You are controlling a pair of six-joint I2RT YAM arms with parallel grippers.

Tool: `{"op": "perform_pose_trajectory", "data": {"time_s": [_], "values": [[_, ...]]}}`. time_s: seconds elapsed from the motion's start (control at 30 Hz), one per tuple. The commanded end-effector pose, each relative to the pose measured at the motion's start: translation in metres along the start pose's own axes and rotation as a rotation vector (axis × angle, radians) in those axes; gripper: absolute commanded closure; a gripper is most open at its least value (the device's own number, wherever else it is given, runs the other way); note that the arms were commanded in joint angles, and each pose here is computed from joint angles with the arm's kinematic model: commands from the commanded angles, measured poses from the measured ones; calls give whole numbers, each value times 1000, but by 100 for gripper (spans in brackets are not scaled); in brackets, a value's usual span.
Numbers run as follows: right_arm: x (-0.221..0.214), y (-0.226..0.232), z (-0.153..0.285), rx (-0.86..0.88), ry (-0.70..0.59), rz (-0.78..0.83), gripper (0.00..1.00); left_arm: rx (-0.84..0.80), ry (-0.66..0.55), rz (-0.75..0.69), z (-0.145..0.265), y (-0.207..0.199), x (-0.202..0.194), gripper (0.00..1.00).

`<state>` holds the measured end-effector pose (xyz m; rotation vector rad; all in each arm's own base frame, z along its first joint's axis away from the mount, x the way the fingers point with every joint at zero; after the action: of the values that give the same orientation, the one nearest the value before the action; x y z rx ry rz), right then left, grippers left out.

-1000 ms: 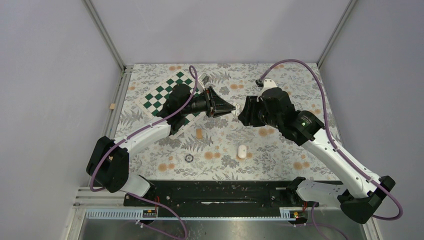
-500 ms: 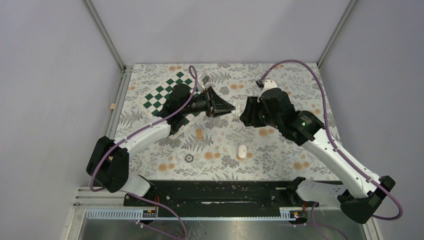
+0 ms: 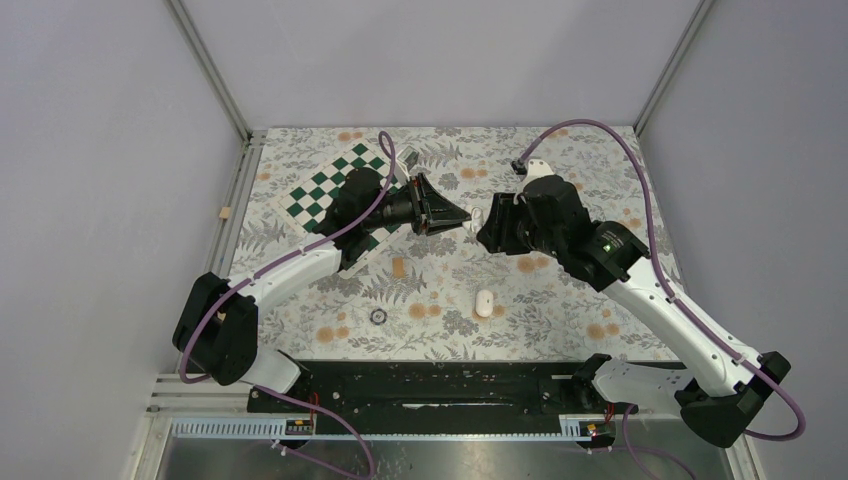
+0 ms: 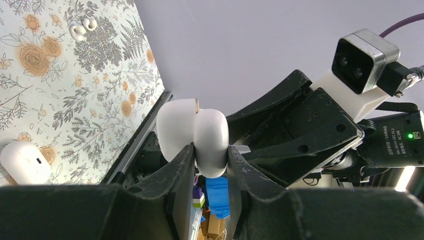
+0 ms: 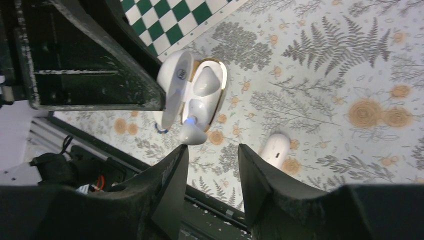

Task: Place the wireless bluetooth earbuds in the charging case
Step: Place the earbud in the charging case.

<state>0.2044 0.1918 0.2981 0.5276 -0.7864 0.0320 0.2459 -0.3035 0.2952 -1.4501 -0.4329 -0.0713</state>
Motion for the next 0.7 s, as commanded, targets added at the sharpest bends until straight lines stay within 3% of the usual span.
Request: {"op": "perform_pose_trajectory", "data": {"time_s": [0.0,0.47,0.67], "values": [[22,26,14,138,-55,-62,52,-88,-20,-90,5,-33,6,100],[23,26,9,112,-37,-58,61,-92,-22,-97,7,-35,5,100],[23,24,4,99,-40,-56,61,-89,-23,-93,6,-34,6,100]]}}
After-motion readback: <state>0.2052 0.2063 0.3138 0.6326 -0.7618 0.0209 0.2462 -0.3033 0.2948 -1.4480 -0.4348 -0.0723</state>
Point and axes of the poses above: each gripper's point midway between its finger pads, its own z axis back along the fingers, its own y axis along the line the jaws close on, x = y × z, the point moved 5 cm from there along z, back along the fingers, and after that the axes turned 6 degrees about -z, right-handed, at the moved point
